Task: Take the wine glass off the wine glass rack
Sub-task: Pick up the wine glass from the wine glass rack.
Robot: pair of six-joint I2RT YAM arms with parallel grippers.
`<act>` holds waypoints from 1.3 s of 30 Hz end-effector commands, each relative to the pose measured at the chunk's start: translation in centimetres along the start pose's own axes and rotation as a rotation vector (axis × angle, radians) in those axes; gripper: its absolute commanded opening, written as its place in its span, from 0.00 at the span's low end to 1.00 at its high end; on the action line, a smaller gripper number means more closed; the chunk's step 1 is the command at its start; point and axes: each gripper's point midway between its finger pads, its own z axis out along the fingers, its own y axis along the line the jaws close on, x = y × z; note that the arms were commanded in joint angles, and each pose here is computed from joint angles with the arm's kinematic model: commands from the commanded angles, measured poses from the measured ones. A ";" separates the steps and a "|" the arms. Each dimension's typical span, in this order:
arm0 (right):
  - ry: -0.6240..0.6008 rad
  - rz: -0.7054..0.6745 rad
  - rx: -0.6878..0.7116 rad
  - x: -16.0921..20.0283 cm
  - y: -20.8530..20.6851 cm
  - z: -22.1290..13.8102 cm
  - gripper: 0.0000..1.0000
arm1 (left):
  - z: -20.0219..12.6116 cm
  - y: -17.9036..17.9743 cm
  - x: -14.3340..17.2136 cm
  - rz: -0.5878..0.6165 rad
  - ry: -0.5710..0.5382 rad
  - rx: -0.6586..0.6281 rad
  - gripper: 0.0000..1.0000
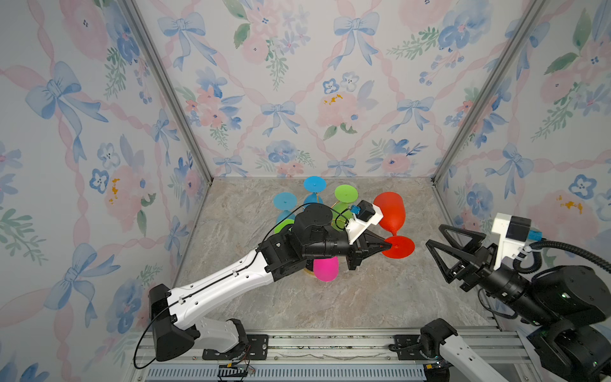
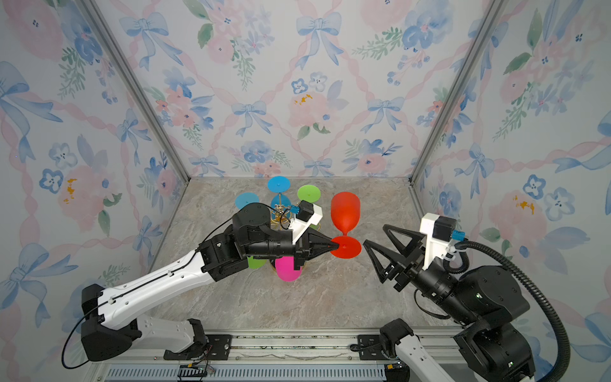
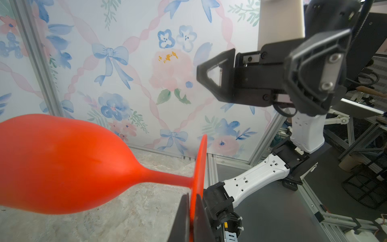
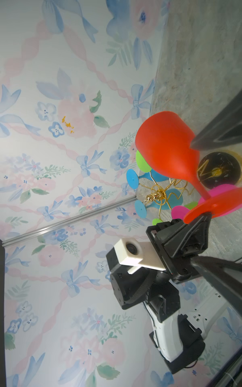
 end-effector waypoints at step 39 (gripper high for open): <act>0.411 0.522 0.346 2.7 -4.3 4.3 0.81 | 1.1 2.1 11.2 0.930 0.445 -0.679 0.00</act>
